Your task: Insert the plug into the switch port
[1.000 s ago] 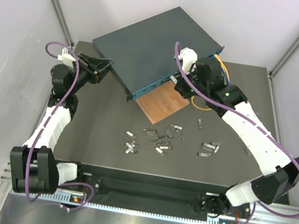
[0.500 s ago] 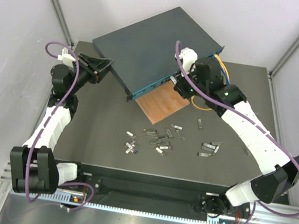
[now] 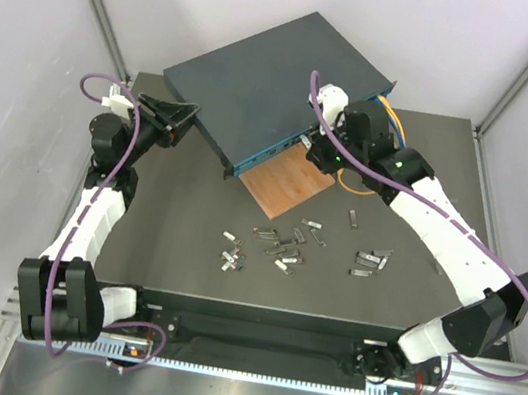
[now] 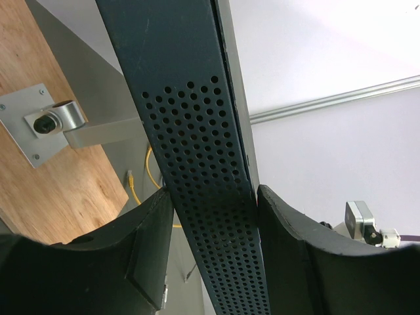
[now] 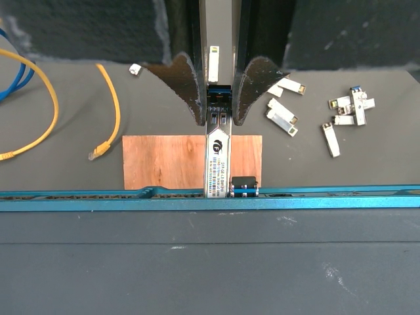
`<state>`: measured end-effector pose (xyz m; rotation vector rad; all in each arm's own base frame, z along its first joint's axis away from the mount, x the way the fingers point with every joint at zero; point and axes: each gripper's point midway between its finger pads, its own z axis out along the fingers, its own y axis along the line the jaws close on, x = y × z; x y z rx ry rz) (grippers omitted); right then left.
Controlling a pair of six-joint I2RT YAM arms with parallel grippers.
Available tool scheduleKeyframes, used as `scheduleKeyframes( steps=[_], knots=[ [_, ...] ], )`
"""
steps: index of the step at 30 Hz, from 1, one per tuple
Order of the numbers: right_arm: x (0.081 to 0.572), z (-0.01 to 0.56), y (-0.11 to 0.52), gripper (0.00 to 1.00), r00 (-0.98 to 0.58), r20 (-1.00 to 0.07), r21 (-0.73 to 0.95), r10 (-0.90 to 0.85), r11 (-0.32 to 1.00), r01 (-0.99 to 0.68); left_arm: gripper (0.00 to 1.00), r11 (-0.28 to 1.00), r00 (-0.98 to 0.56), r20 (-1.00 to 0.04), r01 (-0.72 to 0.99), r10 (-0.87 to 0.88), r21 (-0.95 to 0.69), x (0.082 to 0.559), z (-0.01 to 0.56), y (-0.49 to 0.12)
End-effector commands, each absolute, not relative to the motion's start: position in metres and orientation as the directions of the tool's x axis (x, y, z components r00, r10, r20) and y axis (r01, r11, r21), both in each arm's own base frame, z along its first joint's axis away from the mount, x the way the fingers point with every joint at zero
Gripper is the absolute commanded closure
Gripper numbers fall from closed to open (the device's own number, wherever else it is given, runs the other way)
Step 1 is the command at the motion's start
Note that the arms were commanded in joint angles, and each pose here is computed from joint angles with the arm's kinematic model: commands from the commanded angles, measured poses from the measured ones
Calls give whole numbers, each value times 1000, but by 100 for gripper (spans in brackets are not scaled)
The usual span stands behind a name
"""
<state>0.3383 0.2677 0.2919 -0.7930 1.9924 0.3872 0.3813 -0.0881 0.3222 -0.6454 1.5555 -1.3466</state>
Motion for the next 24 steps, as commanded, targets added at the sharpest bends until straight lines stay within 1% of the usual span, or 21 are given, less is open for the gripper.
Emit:
scheduleKeyframes(
  steps=[1,8,18,24],
  knots=[
    [346,330,274,100,-292,-907,-36,-304,745,-666,100,290,-447,-412,316,-794,-903,375,342,-111],
    [346,348,277,100,-262,-922,-35,-285,735,-677,100,290,-451,-409,310,-793,-905,375,339,-111],
    [347,321,282,100,-307,-901,-14,-307,728,-686,100,291,-448,-411,314,-794,-904,375,341,-111],
    [350,333,287,100,-275,-919,-15,-282,722,-691,100,292,-449,-411,312,-793,-904,375,340,-111]
  ],
)
